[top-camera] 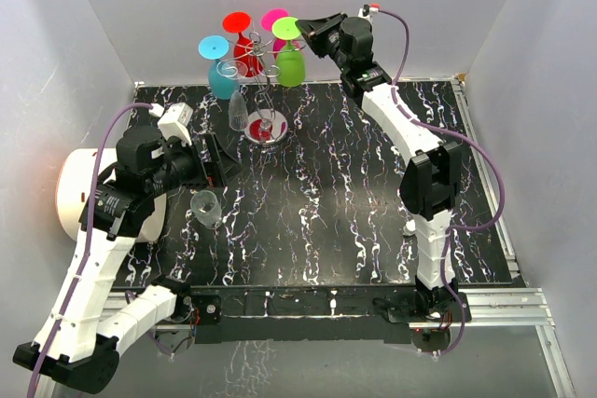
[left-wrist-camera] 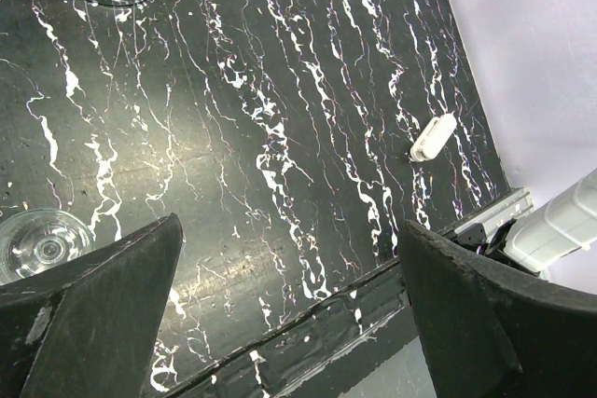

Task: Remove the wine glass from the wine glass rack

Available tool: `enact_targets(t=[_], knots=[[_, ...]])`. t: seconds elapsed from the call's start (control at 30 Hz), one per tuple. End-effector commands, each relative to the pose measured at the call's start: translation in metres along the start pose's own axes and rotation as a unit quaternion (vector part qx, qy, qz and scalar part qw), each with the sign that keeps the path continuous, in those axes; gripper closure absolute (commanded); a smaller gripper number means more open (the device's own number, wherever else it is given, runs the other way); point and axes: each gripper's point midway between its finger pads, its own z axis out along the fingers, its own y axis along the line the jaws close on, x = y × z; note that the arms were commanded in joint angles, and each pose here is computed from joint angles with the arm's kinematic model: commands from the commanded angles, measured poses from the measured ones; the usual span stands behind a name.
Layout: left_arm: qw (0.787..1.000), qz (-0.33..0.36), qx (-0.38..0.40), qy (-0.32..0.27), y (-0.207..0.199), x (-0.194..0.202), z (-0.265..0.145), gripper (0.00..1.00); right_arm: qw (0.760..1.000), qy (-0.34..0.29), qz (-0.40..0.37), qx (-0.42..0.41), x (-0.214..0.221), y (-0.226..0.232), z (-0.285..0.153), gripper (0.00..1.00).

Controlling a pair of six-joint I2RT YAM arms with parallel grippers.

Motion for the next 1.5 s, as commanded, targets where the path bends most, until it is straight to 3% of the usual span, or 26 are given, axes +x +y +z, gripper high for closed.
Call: enact_targets(t=[0.0,0.47,0.87,0.97,1.13,1.3,1.47], knots=[[1.0,0.007,0.003,-0.002,0.0,0.0,-0.003,0.01,0.998,-0.047,-0.004,-0.043,-0.027,0.048,-0.013,1.0],[1.0,0.006,0.005,-0.002,0.0,0.001,-0.002,0.01,0.996,-0.09,0.0,-0.027,-0.057,0.048,-0.039,1.0],[1.0,0.0,0.018,0.0,-0.004,0.002,0.0,0.01,0.994,-0.104,-0.024,-0.017,-0.082,0.04,-0.098,1.0],[1.0,-0.002,0.02,0.004,-0.004,0.004,0.002,0.01,0.996,-0.071,-0.055,-0.008,-0.072,0.024,-0.124,1.0],[0.999,-0.01,0.036,0.016,-0.007,0.008,0.012,0.01,0.987,0.045,-0.152,-0.026,-0.03,0.002,-0.173,1.0],[0.995,-0.029,0.089,0.025,-0.024,0.005,0.025,0.01,0.953,0.153,-0.243,-0.098,0.014,0.006,-0.226,1.0],[0.984,-0.055,0.17,0.017,-0.051,-0.006,0.033,0.01,0.912,0.207,-0.256,-0.243,0.045,0.049,-0.289,1.0]])
